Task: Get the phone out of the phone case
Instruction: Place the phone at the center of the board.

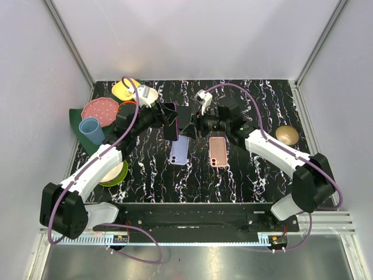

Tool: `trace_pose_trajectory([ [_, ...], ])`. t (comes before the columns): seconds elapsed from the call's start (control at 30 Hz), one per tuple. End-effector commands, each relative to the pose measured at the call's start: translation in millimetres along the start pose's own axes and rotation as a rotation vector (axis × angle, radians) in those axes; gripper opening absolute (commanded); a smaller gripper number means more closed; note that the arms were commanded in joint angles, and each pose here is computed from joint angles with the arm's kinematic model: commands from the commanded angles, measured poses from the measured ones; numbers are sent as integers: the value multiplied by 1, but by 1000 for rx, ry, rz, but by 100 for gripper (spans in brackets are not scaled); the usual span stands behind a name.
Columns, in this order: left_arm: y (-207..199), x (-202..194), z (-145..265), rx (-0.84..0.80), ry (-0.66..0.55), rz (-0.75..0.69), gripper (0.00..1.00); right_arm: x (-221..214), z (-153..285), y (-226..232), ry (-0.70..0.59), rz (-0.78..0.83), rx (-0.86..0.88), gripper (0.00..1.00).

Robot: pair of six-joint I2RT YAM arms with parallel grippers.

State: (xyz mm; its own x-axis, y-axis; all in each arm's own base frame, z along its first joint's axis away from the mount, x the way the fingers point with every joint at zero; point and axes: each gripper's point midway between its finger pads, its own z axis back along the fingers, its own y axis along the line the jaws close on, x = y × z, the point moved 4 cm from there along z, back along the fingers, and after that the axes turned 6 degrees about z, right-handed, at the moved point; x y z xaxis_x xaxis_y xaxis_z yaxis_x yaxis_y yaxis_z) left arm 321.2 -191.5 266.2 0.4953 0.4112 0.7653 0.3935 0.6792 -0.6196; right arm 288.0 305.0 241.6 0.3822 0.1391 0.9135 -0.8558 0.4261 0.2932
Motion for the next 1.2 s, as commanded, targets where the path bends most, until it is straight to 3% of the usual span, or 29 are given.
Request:
trace_pose_trajectory([
  [0.0, -19, 39, -2, -43, -150, 5, 35, 33, -11, 17, -77, -11, 76, 59],
  [0.33, -13, 34, -4, -26, -149, 42, 36, 31, -36, 12, -37, -77, 64, 51],
  [0.6, -11, 32, -4, -15, -142, 53, 35, 33, -45, 10, -17, -64, 38, 38],
  [0.73, -11, 32, -4, -14, -141, 56, 36, 36, -52, 11, -10, -44, 17, 24],
  [0.87, -10, 29, -5, -20, -137, 65, 37, 28, -58, 9, 35, -45, -6, 0],
  [0.93, -11, 27, -5, -31, -134, 68, 39, 27, -60, 8, 42, -51, -14, 0],
  [1.03, -15, 26, -4, -61, -126, 69, 53, 28, -58, 7, 39, -46, -18, 0],
  [1.17, -19, 24, -2, -93, -122, 76, 85, 32, -54, 11, 32, -41, -10, 0],
])
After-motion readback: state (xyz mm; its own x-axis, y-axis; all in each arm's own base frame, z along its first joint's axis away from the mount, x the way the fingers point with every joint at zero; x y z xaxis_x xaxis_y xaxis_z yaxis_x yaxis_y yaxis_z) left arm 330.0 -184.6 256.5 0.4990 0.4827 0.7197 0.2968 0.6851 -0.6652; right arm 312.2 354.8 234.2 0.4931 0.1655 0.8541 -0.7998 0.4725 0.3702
